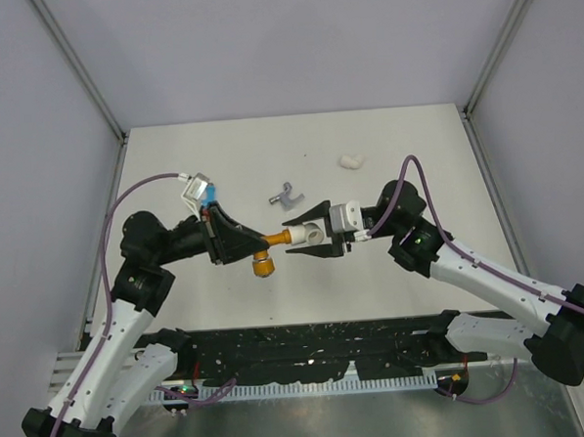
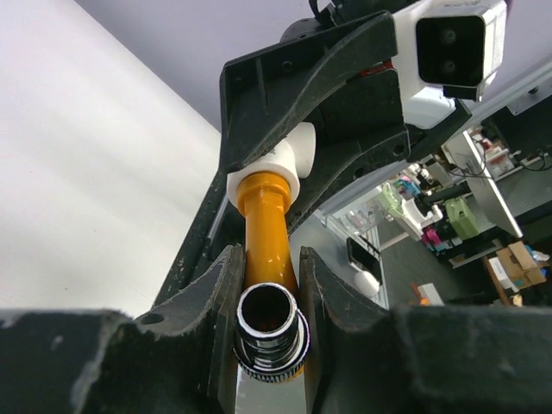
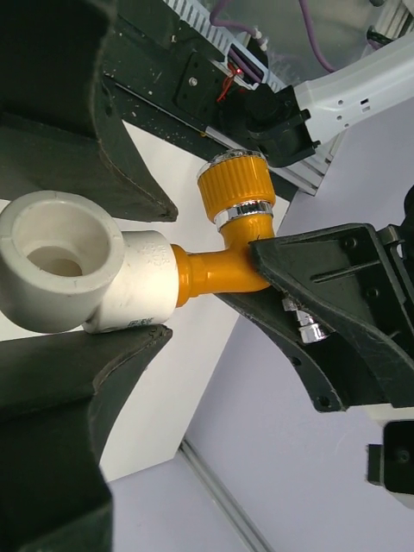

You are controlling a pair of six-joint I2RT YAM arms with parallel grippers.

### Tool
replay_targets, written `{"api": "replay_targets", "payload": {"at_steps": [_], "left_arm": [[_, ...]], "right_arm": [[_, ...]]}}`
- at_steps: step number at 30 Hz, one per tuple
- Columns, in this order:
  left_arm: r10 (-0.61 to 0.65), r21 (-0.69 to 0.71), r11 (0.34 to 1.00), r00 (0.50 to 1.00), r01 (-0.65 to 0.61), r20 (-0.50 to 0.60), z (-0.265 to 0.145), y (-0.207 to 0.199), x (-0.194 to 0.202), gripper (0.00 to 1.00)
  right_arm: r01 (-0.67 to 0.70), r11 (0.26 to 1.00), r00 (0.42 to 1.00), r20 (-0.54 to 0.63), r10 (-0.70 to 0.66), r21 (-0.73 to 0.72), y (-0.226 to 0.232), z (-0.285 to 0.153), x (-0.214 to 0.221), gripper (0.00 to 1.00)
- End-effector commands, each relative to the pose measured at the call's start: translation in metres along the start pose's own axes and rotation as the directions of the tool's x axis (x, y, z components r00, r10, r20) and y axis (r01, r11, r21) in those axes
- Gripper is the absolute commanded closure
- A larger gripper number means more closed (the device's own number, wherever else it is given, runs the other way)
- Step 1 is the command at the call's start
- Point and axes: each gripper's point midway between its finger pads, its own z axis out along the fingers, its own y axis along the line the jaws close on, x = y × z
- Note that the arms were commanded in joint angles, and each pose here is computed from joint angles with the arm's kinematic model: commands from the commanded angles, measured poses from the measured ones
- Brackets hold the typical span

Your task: Install the water faucets

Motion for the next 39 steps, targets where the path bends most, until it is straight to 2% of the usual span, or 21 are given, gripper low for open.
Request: {"api": "replay_targets", "payload": {"at_steps": [1, 4, 10, 11, 12, 14, 15, 16, 21, 27, 39], "left_arm": [[0.323, 0.019, 0.946, 0.945, -0.323, -0.04, -0.008, -0.016, -0.005, 1.0], [0.439, 0.016, 0.898, 0.896, -0.439, -0.057, -0.014, -0.016, -0.003, 1.0], [0.393, -0.022, 0.919, 0.918, -0.395, -0.05, -0.012, -0.009, -0.005, 1.0], [0.379, -0.03, 0.924, 0.924, -0.381, -0.048, -0.012, -0.007, -0.005, 1.0], [0.363, -0.036, 0.931, 0.931, -0.364, -0.045, -0.011, -0.005, -0.005, 1.0], [0.326, -0.057, 0.943, 0.945, -0.328, -0.036, -0.011, -0.002, -0.005, 1.0], [0.314, -0.058, 0.947, 0.949, -0.315, -0.033, -0.01, -0.001, -0.006, 1.0], [0.292, -0.064, 0.954, 0.956, -0.294, -0.028, -0.009, -0.001, -0.006, 1.0], [0.252, -0.081, 0.964, 0.968, -0.253, -0.017, -0.01, -0.002, -0.008, 1.0], [0.244, -0.111, 0.963, 0.969, -0.246, -0.03, -0.011, 0.005, -0.004, 1.0], [0.258, -0.131, 0.955, 0.964, -0.265, -0.065, -0.012, 0.009, -0.003, 1.0]], "right_arm": [[-0.088, 0.992, 0.993, 0.077, 0.094, -0.086, 0.006, 0.009, -0.027, 0.95], [-0.154, 0.979, 0.983, 0.08, 0.166, -0.132, 0.011, 0.012, -0.03, 0.95], [-0.177, 0.977, 0.981, 0.061, 0.186, -0.122, 0.009, 0.013, -0.023, 0.93], [-0.157, 0.981, 0.984, 0.059, 0.165, -0.117, 0.009, 0.012, -0.024, 0.84], [-0.141, 0.985, 0.988, 0.052, 0.146, -0.096, 0.006, 0.012, -0.023, 0.68], [-0.136, 0.988, 0.991, -0.002, 0.137, -0.077, 0.008, 0.009, -0.014, 0.52], [-0.093, 0.993, 0.996, -0.01, 0.092, -0.074, 0.006, 0.009, -0.016, 0.47], [-0.118, 0.991, 0.992, -0.051, 0.115, -0.064, 0.008, 0.008, -0.008, 0.39], [-0.047, 0.999, 0.992, -0.114, 0.045, -0.017, 0.004, 0.009, -0.001, 0.22], [-0.023, 1.0, 0.98, -0.198, 0.026, 0.015, 0.0, 0.014, 0.008, 0.21], [-0.026, 0.999, 0.95, -0.311, 0.036, 0.037, -0.006, 0.027, 0.026, 0.36]]}}
